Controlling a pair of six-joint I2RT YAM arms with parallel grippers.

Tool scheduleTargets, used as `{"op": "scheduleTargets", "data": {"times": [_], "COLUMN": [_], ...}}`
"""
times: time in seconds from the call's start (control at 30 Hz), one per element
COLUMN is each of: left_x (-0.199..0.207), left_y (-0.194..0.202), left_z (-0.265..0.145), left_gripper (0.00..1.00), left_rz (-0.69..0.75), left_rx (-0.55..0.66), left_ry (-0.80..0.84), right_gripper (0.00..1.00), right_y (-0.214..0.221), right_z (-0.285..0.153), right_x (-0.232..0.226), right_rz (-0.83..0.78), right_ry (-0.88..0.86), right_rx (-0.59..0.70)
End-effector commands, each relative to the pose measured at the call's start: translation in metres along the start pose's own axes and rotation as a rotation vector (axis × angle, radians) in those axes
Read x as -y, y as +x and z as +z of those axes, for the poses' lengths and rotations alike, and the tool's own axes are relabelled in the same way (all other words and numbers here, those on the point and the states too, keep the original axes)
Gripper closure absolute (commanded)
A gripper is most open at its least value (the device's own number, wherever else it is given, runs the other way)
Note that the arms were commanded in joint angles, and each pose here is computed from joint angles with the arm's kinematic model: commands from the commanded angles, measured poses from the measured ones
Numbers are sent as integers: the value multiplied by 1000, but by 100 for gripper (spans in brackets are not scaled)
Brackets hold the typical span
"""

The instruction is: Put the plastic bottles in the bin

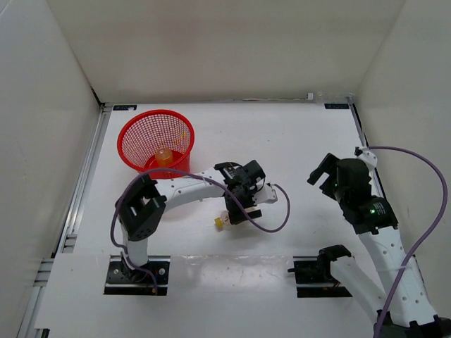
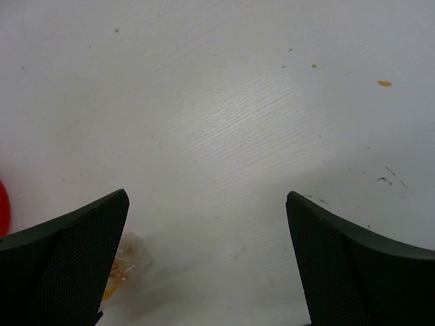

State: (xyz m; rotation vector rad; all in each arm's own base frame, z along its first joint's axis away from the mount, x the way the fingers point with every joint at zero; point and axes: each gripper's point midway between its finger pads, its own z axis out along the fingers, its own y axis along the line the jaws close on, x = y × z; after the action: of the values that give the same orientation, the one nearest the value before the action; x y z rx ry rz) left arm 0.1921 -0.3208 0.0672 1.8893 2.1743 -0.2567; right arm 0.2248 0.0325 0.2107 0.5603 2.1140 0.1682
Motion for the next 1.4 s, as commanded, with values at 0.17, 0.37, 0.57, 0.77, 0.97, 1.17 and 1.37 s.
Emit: {"op": "scheduleTargets", "data": {"times": [0.17,0.37,0.57,0.77,0.97,1.17,1.37], "left_x": [-26,-39,-100,-196,-240,-256,-270], "left_y": [6,-30,-65,-17,64,136,180], "left_z": [50,3,-145,-312,-358,-293,-268], "left_gripper": [0,45,87,83,78,71,23], "left_rz": [-51,-63,-77,-182,-396,-561,-739], "left_rx": [-96,32,250,423,408,258,216], "left_ry": [-77,-100,-362,-935,-1059,-964,-884], "right_gripper": [0,0,0,0,0,0,0], "right_y": [-3,-4,-4,-6,-9,-44,-89], "right_z": [-9,-9,4,15,26,31,53], "right_x": [14,15,0,-16,-30,-49,-65], "right_rz": [-8,-8,9,12,8,7,35], "right_ry": [38,45,5,-39,-57,-77,-112], "right_rx": [37,43,17,-5,-31,10,-13]}}
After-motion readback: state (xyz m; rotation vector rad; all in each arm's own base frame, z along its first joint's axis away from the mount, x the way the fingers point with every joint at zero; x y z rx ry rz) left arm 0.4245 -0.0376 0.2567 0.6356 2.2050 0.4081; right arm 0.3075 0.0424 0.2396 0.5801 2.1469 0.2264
